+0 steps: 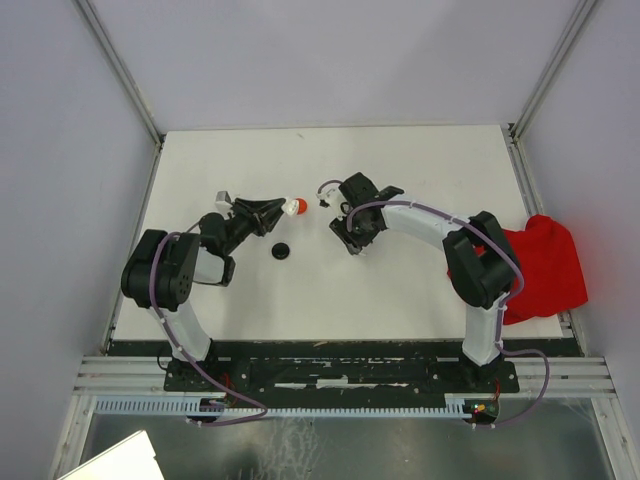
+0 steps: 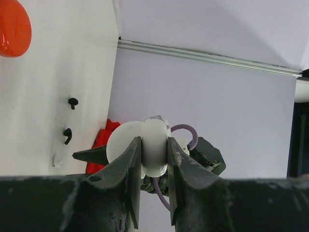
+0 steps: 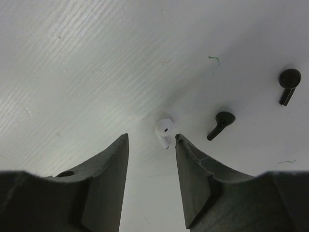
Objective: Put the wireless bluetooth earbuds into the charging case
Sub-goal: Pick up the earbud from the center of the board.
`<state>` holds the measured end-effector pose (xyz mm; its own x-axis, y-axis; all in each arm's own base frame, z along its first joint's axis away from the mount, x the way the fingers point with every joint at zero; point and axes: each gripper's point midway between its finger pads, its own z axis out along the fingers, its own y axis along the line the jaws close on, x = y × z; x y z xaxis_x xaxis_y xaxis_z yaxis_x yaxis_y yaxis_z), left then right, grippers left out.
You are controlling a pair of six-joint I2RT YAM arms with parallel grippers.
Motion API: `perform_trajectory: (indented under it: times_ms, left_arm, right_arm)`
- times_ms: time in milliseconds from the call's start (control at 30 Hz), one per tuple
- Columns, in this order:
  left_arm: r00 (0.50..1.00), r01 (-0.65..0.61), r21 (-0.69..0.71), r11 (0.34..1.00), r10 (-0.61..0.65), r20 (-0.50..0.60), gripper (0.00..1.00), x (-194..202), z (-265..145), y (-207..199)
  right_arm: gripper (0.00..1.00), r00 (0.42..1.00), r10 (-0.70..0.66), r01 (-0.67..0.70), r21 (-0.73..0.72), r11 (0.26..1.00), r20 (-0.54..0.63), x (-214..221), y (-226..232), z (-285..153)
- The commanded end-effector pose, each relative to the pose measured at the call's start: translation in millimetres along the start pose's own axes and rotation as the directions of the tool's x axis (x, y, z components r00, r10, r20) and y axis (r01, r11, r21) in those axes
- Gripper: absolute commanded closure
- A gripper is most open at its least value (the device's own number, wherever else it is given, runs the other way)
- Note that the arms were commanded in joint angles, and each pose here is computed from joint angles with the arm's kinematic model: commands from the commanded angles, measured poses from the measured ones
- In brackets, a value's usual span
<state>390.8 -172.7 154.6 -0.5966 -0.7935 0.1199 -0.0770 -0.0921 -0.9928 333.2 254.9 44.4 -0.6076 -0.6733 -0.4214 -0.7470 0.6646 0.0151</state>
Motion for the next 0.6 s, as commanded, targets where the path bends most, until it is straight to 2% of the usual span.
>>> perform_trajectory:
  times_ms: [0,567]
  left_arm:
    - [0.997,-0.076,0.072,0.994,0.075,0.011,0.97,-1,-4,-23]
    - [0.997,-0.070,0.070,0.995,0.070,0.011,0.97,-3,-5,-20]
  right_arm:
    - [0.49,0.999,-0.047,0.047,0.040,0.998,0.002,-13,-9,-3]
    - [0.52,0.994,-0.090,0.091,0.013,0.996,-0.065,-3,-9,11]
